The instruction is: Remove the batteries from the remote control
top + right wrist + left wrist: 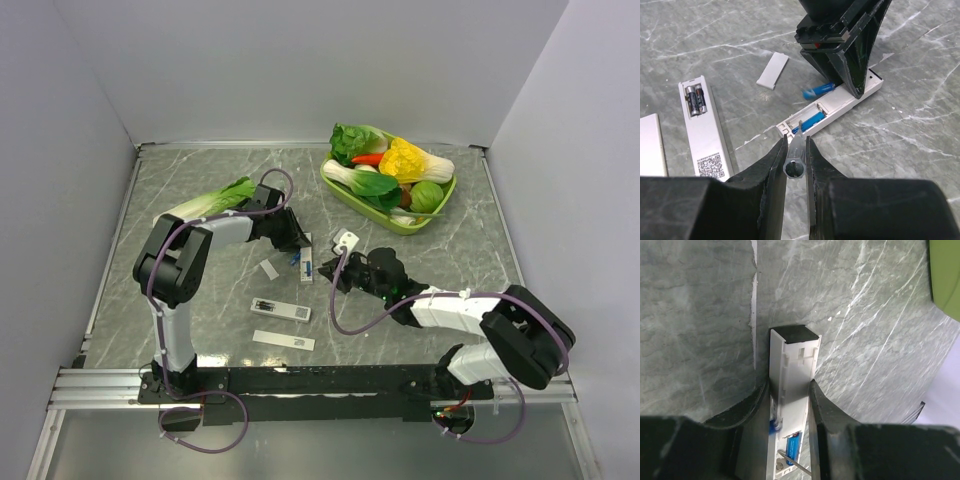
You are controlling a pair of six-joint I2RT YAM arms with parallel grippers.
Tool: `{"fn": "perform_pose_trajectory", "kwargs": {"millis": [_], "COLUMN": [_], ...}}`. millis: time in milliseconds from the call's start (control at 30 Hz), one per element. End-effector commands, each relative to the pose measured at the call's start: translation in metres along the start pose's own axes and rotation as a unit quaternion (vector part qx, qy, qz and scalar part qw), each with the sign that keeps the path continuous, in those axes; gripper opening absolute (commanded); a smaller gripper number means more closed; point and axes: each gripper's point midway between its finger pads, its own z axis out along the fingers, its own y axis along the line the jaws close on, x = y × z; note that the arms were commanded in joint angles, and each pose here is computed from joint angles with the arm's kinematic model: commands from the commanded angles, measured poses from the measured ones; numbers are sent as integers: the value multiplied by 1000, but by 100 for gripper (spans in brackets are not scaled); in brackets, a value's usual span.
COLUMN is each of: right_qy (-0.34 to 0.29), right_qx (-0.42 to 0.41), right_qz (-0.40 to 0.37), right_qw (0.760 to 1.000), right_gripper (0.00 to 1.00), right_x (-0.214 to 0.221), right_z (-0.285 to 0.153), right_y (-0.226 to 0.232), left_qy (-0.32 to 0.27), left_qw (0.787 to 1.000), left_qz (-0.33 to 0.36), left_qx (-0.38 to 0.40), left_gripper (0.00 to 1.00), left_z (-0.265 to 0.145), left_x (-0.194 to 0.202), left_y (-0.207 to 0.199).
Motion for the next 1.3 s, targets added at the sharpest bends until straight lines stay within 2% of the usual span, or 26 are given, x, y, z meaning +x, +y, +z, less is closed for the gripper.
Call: {"fn": "perform_pose_trajectory", "kwargs": {"millis": [0,633,1067,1267], "right_qy": [72,68,46,58], "right_qx": [-1,-29,-64,-69], "right_qz": [19,-36,-94,-114], "right_qw": [997,997,992,989], "right_gripper": [0,0,0,0], "right_x": [32,-25,-49,-54], "right_z": [-12,-12,-15,-13], "right_y": [3,3,9,7], "left_qy": [63,58,57,57], "left_qw": [994,996,994,993], "left_qz": [-25,-9,6,6], "left_qx": [-81,-70,-90,-101], "left_gripper": [8,9,9,9], "left_z": [18,17,21,23], "left_x": [45,37,37,37], "left_y": [51,39,42,46]}}
